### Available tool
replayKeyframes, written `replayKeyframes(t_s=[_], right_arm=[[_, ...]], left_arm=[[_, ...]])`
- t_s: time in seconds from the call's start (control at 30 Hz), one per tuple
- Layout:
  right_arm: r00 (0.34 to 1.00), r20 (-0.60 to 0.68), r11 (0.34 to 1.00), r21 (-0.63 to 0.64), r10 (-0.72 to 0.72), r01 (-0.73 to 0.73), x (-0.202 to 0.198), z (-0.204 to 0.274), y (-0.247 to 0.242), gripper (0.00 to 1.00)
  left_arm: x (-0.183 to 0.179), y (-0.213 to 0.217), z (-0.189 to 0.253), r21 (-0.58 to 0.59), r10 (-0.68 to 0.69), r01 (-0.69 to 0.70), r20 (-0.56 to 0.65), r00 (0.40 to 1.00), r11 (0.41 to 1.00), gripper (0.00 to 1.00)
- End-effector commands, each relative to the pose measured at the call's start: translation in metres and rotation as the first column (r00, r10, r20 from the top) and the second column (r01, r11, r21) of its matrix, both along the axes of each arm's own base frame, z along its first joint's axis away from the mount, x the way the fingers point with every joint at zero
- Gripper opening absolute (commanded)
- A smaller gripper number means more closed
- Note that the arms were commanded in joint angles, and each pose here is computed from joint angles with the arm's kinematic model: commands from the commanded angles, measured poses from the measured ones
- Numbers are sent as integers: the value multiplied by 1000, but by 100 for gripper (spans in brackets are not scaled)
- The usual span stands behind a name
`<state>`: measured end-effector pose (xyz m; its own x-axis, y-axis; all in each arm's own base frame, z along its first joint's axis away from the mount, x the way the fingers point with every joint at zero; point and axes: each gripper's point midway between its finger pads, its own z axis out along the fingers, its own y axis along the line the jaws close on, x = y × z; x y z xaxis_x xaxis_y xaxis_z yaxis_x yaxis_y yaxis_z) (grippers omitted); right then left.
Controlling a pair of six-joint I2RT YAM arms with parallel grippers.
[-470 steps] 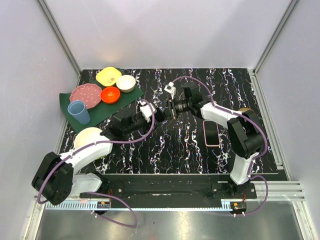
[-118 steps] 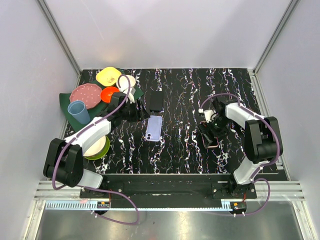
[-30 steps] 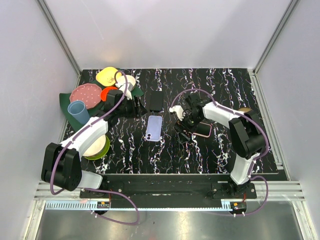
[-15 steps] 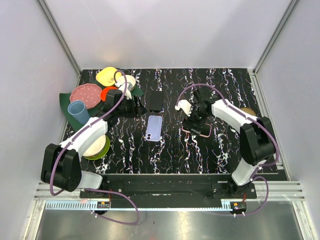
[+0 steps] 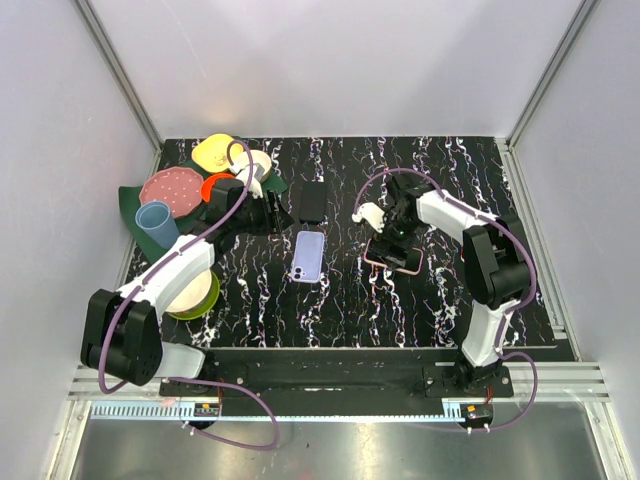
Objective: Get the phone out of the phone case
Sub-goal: Pick up the phone at the center of the board.
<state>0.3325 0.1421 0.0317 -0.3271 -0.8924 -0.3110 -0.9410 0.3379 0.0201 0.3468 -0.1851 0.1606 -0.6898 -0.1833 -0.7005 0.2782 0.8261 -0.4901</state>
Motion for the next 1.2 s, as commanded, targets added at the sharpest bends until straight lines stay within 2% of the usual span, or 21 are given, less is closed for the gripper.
replayKeyframes(t_s=[0.0, 0.13, 0.4, 0.6, 0.7, 0.97, 1.17], right_arm=[[999, 16, 999, -10, 39, -39, 7, 4, -1, 100], [999, -3, 998, -36, 44, -44, 4, -6, -5, 100], [998, 40, 996, -85, 44, -41, 15, -19, -12, 100], [998, 21, 997, -58, 57, -56, 17, -17, -5, 100], [998, -29, 997, -53, 62, -63, 10, -18, -2, 100], [993, -101, 992, -107, 62, -72, 2, -26, -3, 97], [997, -80, 991, -127, 24, -34, 2, -34, -3, 97]], left_arm=[[12, 2, 24, -13, 18, -17, 87, 996, 1000, 61], [12, 2, 24, -12, 18, -17, 87, 996, 1000, 62], [13, 2, 24, -12, 18, -17, 85, 996, 1000, 62], [14, 2, 21, -9, 19, -19, 78, 997, 1000, 62], [14, 2, 21, -5, 20, -20, 79, 997, 1000, 62], [15, 2, 22, -4, 21, -21, 81, 996, 1000, 62], [15, 4, 23, 2, 23, -23, 87, 996, 1000, 62]])
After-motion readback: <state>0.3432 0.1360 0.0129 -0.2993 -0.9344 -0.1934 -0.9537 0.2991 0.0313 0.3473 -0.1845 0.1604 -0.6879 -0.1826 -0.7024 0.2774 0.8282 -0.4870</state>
